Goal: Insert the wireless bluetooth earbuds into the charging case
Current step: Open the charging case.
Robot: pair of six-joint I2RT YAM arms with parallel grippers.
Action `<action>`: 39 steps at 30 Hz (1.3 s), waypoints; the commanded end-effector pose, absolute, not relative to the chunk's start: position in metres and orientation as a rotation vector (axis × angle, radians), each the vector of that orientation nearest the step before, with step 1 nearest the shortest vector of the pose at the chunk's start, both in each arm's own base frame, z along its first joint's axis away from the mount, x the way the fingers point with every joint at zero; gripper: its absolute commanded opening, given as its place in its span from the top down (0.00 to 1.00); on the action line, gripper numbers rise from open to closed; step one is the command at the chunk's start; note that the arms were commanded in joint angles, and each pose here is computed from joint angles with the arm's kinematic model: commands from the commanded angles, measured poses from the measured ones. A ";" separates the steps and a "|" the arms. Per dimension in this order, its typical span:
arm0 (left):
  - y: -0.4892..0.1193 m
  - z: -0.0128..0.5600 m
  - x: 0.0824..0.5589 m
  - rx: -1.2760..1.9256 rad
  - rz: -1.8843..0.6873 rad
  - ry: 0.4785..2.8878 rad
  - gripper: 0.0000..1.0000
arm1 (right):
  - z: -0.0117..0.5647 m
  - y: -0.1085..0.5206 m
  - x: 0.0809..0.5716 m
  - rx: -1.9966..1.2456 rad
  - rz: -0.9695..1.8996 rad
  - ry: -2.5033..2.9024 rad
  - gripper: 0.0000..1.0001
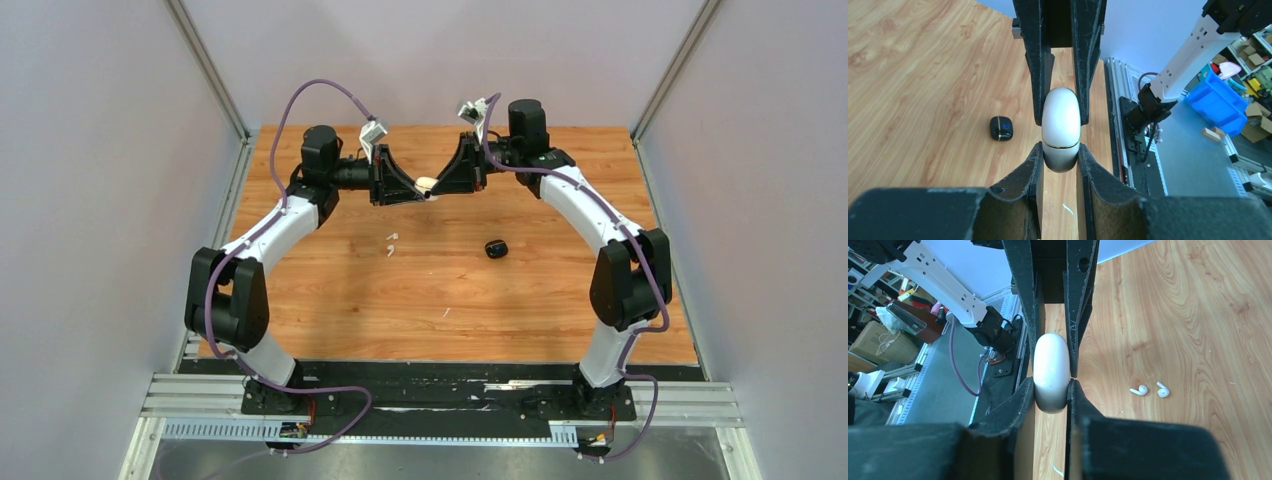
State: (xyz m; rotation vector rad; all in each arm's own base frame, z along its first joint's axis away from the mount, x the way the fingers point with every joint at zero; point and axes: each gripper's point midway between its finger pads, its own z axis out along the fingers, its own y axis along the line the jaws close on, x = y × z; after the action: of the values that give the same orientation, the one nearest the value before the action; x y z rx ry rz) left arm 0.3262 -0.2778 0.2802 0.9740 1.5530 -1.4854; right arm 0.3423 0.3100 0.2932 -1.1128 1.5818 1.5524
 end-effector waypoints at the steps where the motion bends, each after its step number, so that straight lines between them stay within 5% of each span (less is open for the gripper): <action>1: -0.276 0.297 0.321 1.088 -1.381 1.438 1.00 | 0.312 0.310 0.336 -1.153 1.604 1.527 0.93; 17: -0.268 0.258 0.340 1.286 -1.013 1.487 1.00 | 0.299 0.306 0.328 -1.074 1.846 1.653 0.88; 20: -0.268 0.255 0.340 1.304 -0.984 1.490 1.00 | 0.298 0.305 0.330 -1.057 1.844 1.664 0.78; 27: -0.269 0.258 0.341 1.299 -0.985 1.481 1.00 | 0.294 0.305 0.337 -1.006 1.814 1.691 0.75; 39: -0.272 0.259 0.336 1.264 -1.043 1.497 1.00 | 0.304 0.305 0.351 -0.941 1.673 1.674 0.92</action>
State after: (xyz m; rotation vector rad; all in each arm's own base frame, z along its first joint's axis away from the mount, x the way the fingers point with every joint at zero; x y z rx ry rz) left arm 0.3331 -0.2726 0.2474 1.2669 1.5426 -1.0704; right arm 0.3512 0.3085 0.2753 -0.9352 1.7406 1.7527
